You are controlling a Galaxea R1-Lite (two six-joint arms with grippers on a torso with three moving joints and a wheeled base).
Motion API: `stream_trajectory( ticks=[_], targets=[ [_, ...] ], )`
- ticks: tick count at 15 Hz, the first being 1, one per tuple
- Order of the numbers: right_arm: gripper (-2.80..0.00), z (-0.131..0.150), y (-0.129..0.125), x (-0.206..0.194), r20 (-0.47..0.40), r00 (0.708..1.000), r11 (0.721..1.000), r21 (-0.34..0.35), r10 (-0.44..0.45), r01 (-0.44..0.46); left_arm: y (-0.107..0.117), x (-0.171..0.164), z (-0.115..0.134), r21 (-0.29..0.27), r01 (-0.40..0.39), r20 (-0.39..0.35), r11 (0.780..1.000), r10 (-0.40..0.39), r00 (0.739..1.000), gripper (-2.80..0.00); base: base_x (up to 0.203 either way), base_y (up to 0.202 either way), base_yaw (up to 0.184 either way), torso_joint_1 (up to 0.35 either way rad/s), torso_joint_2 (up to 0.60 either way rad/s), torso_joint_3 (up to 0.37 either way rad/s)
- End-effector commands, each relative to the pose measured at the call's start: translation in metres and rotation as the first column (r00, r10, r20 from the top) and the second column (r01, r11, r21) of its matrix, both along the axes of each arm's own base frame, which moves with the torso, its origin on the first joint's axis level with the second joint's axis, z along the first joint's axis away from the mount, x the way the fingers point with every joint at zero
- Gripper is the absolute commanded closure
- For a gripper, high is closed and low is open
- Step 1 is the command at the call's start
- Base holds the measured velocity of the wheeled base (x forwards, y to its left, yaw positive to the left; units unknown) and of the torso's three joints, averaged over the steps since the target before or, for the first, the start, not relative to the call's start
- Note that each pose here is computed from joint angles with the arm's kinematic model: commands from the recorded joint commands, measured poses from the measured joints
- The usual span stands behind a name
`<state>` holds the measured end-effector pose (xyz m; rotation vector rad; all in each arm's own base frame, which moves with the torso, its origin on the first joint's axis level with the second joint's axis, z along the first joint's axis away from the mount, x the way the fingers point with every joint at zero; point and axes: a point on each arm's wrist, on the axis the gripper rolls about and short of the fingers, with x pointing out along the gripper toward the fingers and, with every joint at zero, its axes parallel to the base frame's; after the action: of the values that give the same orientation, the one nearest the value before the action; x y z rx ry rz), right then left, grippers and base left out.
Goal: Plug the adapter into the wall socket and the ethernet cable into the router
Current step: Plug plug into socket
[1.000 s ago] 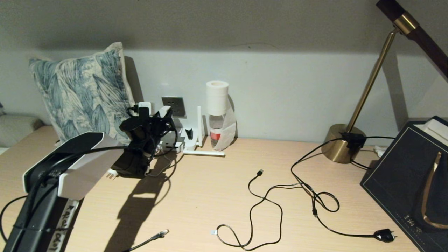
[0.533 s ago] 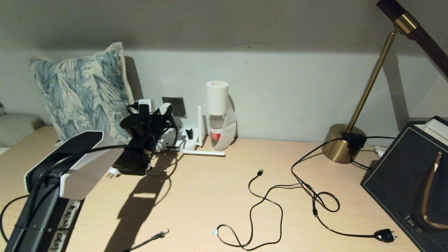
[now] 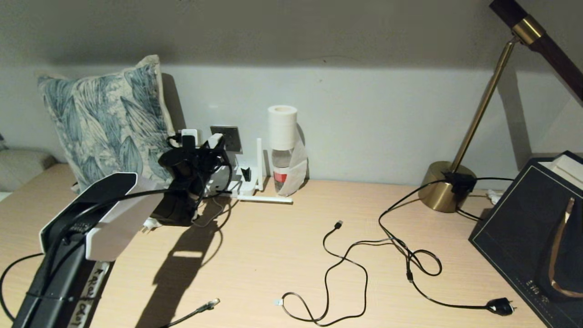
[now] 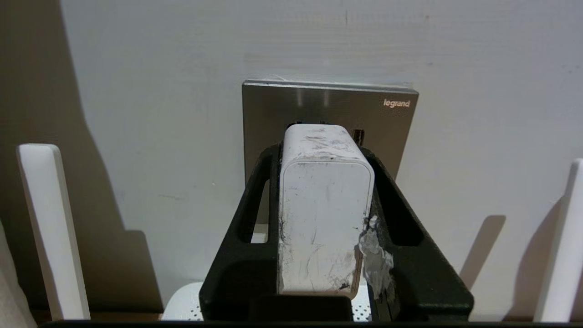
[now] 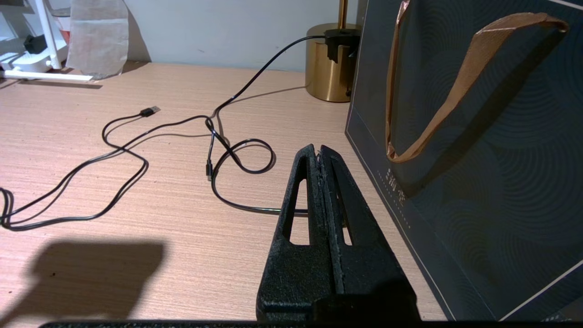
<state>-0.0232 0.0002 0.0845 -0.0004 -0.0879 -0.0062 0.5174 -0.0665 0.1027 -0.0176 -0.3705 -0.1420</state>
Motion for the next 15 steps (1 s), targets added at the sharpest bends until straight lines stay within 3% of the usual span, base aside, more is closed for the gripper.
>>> stream_trajectory(
  ticks=[1,15],
  targets=[
    [0.0,-0.01,0.0,0.003,-0.036,0.999,1.0,0.0,0.0,0.0,-0.001,0.003,-0.006,0.0,0.0,0.0,1.0,0.0,1.0,0.0,0.0,0.0,0.0,0.0,0.0,0.0],
    [0.0,-0.01,0.0,0.003,-0.036,0.999,1.0,0.0,0.0,0.0,-0.002,0.016,-0.004,-0.008,-0.007,0.038,1.0,0.007,0.999,0.0,0.0,0.0,0.0,0.0,0.0,0.0]
  ],
)
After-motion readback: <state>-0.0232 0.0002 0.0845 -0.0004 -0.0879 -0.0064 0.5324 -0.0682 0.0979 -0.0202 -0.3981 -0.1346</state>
